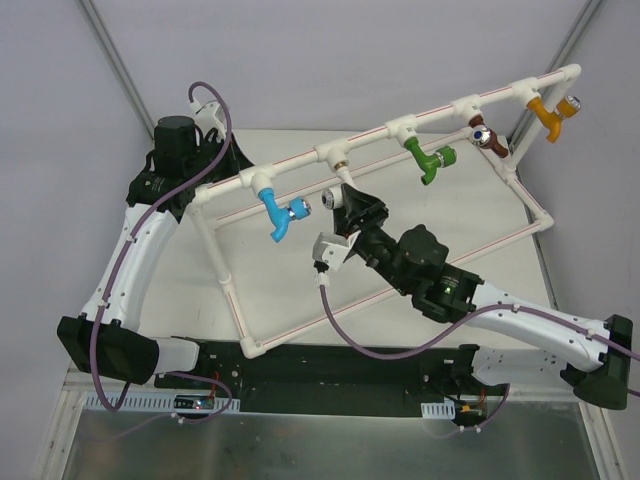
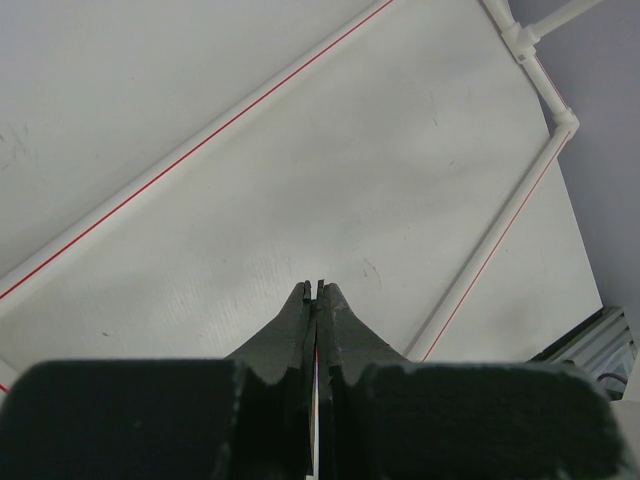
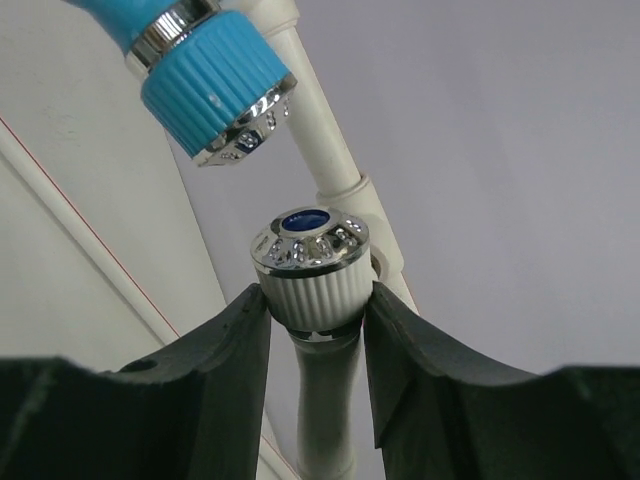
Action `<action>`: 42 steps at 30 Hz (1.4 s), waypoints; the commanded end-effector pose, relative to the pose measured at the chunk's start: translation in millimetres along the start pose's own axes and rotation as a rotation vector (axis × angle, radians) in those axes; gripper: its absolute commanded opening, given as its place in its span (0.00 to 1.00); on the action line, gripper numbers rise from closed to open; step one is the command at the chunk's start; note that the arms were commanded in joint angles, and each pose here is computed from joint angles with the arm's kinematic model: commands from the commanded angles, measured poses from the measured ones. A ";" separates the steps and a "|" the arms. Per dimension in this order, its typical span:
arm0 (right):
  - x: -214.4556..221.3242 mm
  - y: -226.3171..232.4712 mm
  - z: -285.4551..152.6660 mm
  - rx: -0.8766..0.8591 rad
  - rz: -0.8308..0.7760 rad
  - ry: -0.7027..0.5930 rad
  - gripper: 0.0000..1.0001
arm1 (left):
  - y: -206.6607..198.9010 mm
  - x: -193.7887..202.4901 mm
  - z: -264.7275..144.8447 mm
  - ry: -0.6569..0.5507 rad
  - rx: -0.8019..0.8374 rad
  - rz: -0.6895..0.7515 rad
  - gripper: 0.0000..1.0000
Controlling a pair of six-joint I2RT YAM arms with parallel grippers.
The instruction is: Install the water faucets
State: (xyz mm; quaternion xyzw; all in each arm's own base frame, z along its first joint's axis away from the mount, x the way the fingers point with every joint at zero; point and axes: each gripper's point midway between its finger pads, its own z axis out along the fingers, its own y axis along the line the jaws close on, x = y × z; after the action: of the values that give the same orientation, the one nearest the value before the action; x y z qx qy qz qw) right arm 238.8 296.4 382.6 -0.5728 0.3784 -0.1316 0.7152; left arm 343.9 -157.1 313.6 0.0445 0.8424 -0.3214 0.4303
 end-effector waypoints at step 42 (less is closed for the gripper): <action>94.9 24.2 -13.7 0.635 1.384 0.280 0.00 | 15.8 64.0 12.1 0.219 -0.027 -0.090 0.00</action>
State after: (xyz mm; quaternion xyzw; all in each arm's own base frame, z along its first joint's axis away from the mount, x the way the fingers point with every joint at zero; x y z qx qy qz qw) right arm 254.5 269.9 389.4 -0.0368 0.6095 0.2786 0.7413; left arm 347.4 -155.2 314.5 0.0444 0.8400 -0.3198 0.4361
